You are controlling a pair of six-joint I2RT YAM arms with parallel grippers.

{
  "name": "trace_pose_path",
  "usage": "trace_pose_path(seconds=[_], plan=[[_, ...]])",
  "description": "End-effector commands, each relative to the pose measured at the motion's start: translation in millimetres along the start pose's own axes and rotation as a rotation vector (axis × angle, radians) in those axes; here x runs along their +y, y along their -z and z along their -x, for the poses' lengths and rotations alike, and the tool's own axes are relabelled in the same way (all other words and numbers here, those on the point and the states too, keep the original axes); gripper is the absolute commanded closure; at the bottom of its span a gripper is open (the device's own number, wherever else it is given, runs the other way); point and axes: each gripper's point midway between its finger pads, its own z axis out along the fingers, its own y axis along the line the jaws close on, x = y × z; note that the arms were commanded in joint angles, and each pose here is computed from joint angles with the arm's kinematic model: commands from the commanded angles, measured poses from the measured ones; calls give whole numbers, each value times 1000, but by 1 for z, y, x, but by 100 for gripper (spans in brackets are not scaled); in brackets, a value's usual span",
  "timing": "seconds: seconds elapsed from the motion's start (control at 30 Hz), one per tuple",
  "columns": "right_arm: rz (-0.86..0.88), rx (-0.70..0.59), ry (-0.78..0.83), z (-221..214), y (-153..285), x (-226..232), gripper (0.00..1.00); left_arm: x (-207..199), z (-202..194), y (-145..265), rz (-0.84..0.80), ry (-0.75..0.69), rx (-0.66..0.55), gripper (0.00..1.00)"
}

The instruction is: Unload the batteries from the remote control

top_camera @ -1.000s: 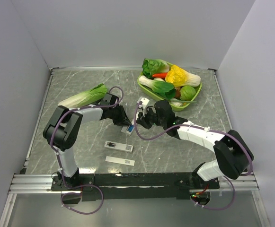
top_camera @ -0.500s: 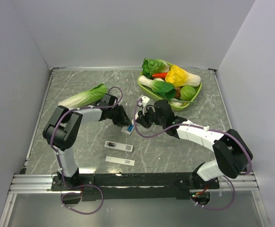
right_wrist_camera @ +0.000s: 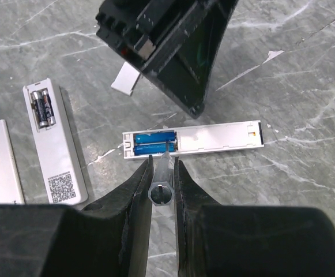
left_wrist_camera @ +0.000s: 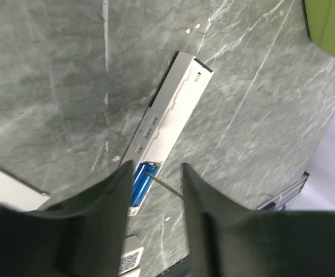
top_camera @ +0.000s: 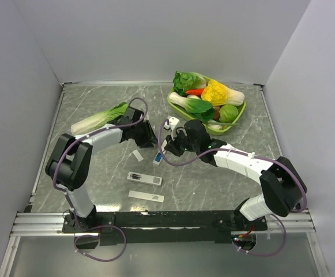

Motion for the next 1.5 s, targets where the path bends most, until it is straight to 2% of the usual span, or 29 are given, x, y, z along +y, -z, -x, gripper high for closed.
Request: trace_pose_path(seconds=[0.0, 0.13, 0.33, 0.6, 0.9, 1.17, 1.47], plan=[[33, 147, -29, -37, 4, 10, 100, 6, 10, 9, 43, -11, -40, 62], [45, 110, -23, -23, 7, 13, 100, 16, 11, 5, 90, -16, -53, 81], [75, 59, -30, -5, 6, 19, 100, 24, 1, -5, 76, -19, -18, 94], [64, 61, -26, 1, 3, 20, 100, 33, -20, -19, 50, -19, 42, 96], [65, -20, 67, 19, 14, 20, 100, 29, -31, -24, -10, -18, 87, 95], [-14, 36, 31, 26, 13, 3, 100, 26, -38, -27, -47, -5, 119, 95], [32, 34, 36, 24, 22, 14, 100, 25, -35, -28, -47, -12, 111, 95]])
